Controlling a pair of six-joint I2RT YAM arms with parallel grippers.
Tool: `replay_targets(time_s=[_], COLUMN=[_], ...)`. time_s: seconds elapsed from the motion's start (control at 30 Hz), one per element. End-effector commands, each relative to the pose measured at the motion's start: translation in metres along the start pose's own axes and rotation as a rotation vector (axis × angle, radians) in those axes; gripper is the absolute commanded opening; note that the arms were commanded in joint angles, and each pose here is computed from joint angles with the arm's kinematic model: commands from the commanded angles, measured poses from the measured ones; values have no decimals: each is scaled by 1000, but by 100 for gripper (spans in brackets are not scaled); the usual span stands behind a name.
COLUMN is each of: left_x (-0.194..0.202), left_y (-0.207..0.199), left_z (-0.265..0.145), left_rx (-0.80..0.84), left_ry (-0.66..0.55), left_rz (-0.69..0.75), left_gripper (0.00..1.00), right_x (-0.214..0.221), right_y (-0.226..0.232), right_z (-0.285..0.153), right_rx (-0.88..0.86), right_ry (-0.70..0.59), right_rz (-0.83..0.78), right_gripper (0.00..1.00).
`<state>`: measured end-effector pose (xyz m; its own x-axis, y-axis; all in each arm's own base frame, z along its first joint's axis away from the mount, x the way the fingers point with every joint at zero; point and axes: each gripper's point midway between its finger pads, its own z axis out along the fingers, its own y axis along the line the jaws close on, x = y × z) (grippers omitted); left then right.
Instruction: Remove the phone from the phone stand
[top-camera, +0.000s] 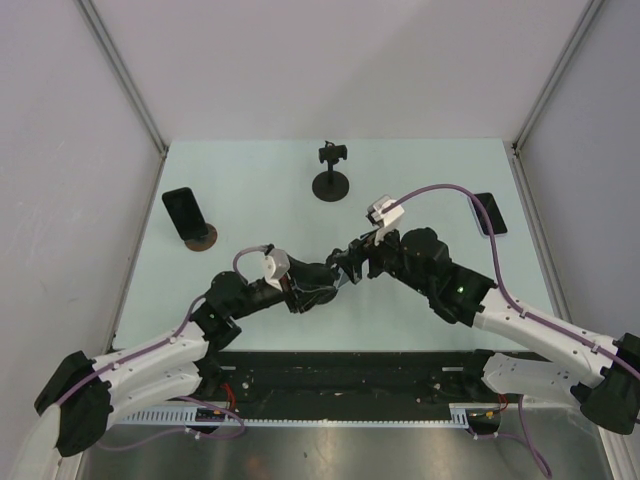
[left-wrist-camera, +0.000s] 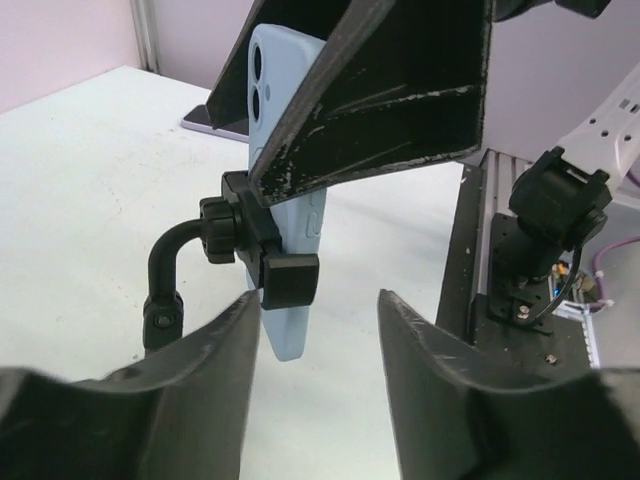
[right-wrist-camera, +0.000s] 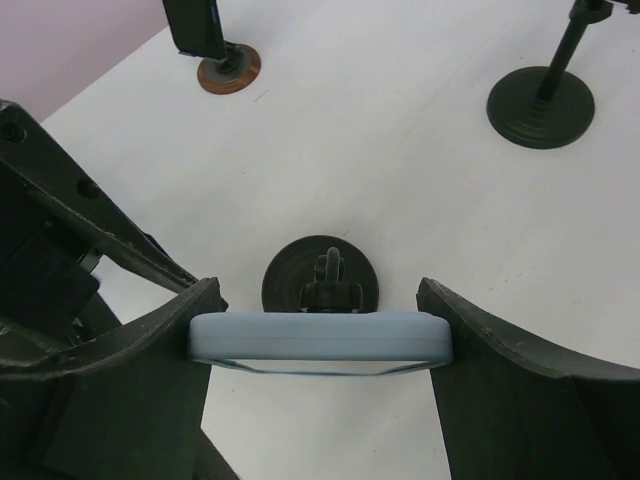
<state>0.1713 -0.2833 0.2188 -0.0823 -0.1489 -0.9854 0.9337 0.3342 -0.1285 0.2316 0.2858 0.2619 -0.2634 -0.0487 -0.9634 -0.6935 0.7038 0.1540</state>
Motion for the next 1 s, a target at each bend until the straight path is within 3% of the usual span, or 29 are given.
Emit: replay_targets(time_s=[0.0, 0.07, 0.17, 0.3, 0.4, 0.5, 0.63, 0.9, 0.97], left_x=[-10, -12, -9, -9, -11, -14, -17, -18, -15], left_y=[-11, -13, -7, 18, 24, 29, 27, 13, 11], left_z=[0, 3, 6, 8, 13, 21, 28, 36, 37], left_rx=[37, 27, -52, -212, -231, -242, -193, -84, -62], left_ry=[-36, -44, -44, -48, -36, -25, -18, 5, 19], left_rz=[-11, 13, 37, 78, 127, 158, 184, 207, 204], left_gripper=[61, 71, 77, 79, 79, 75, 61, 54, 47], right_x=[-27, -28, -27, -24, -21, -19, -19, -18, -18], right_y=[-18, -20, -20, -17, -14, -10, -6, 0, 2], right_z=[-6, -7, -7, -6, -4, -3, -4, -3, -4], right_rx=[102, 129, 157, 164, 149, 132, 114, 87, 75], right_ry=[-98, -102, -105, -96, -88, -81, -79, -74, -75], right_rz=[-30, -30, -40, -51, -59, -70, -90, -108, -113], right_gripper=[0, 0, 0, 0, 0, 0, 0, 0, 0])
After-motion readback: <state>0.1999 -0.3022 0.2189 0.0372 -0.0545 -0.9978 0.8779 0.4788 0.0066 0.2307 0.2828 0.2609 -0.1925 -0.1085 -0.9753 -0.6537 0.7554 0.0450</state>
